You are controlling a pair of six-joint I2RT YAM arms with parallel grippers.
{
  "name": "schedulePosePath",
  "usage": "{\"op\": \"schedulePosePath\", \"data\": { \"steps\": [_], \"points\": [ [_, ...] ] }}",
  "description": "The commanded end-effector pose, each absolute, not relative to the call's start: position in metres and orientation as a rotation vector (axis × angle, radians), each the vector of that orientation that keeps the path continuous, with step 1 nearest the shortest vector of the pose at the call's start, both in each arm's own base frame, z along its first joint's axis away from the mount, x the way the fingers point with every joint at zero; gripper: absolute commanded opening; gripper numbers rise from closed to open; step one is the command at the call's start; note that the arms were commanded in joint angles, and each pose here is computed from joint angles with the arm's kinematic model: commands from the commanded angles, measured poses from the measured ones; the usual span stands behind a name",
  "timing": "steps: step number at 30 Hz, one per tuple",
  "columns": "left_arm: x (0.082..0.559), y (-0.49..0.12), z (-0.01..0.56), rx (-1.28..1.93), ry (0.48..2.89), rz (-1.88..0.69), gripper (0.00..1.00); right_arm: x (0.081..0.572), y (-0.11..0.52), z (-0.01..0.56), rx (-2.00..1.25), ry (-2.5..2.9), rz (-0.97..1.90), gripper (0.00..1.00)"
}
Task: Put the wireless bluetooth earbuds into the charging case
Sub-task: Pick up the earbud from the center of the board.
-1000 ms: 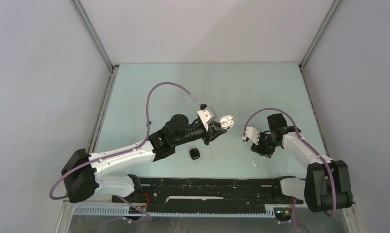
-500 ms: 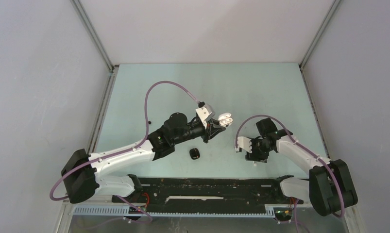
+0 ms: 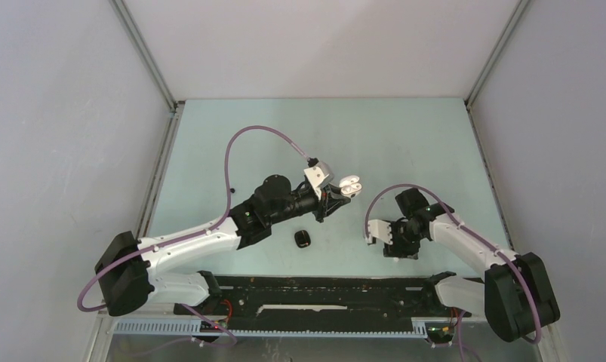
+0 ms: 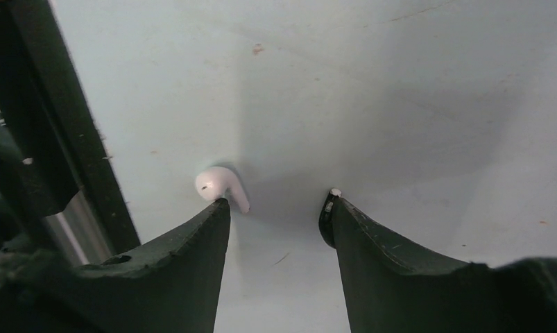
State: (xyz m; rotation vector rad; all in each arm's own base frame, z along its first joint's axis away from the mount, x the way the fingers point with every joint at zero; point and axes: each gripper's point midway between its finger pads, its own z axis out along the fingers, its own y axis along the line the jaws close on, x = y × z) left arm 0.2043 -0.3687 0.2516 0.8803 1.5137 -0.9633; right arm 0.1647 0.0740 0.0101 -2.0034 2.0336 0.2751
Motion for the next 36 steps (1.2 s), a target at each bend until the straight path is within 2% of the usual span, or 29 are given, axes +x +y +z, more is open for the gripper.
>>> {"op": "schedulePosePath", "data": {
  "steps": [1,9,17,29,36],
  "points": [
    [0.203,-0.367,0.281,0.842,1.425,-1.004,0.00,0.139,0.070,0.012,-2.038,2.081,0.323,0.59],
    [0.202,-0.367,0.282,0.842,1.423,-1.005,0.00,0.137,0.088,0.013,-2.042,2.049,0.339,0.60],
    [0.201,-0.366,0.285,0.842,1.414,-1.009,0.00,0.135,0.090,0.007,-2.071,2.061,0.337,0.55],
    [0.199,-0.365,0.287,0.843,1.409,-1.015,0.00,0.144,0.077,0.014,-2.152,1.981,0.199,0.59],
    [0.201,-0.365,0.285,0.841,1.414,-1.009,0.00,0.143,0.081,0.006,-2.159,2.006,0.240,0.55]
  ]
}}
